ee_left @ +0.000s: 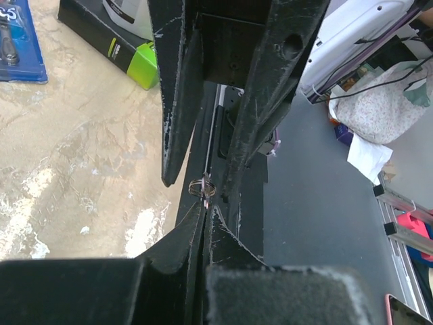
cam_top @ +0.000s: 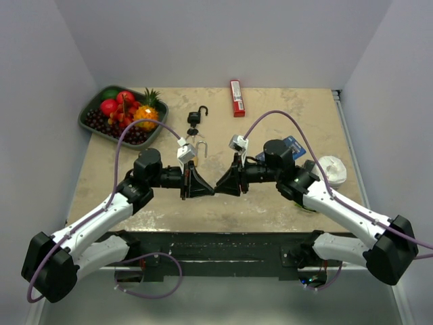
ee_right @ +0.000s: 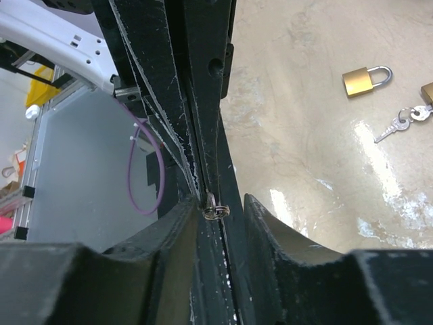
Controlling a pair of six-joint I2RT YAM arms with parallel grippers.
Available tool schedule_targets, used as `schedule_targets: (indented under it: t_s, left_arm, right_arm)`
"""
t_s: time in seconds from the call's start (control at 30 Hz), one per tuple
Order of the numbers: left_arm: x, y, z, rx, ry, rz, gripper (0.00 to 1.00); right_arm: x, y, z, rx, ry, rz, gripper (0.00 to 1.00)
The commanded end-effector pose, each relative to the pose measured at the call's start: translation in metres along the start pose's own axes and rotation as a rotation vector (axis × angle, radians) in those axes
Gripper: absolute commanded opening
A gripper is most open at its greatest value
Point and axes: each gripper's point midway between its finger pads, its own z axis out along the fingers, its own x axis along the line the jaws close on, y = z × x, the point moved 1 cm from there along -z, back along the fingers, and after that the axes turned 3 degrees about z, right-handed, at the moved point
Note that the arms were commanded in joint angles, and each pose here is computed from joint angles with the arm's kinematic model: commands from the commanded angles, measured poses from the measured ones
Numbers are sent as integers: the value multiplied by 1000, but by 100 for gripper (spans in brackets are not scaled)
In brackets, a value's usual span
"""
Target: Unlock with the key
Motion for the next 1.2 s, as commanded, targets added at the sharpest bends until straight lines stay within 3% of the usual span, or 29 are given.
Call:
schedule_targets:
  t_s: [0.0, 0.3, 0.83, 1.1, 1.17]
  left_arm:
    - [-12, 17, -2, -22, -38, 63, 0]
    - [-8, 18, -1, -24, -13, 53, 0]
    - [8, 16, 2, -20, 67, -30, 0]
    - [0, 12, 2, 0, 7, 2, 0]
    - [-2, 8, 2, 11, -15, 9, 0]
  right_arm:
    - [16, 20, 1, -34, 60, -64, 30]
    - [16, 18, 2, -23, 69, -64, 0]
    - [15, 19, 2, -26, 6, -106, 0]
    - [19, 21, 3, -34, 13, -70, 0]
    - [21, 23, 3, -37, 15, -61, 12]
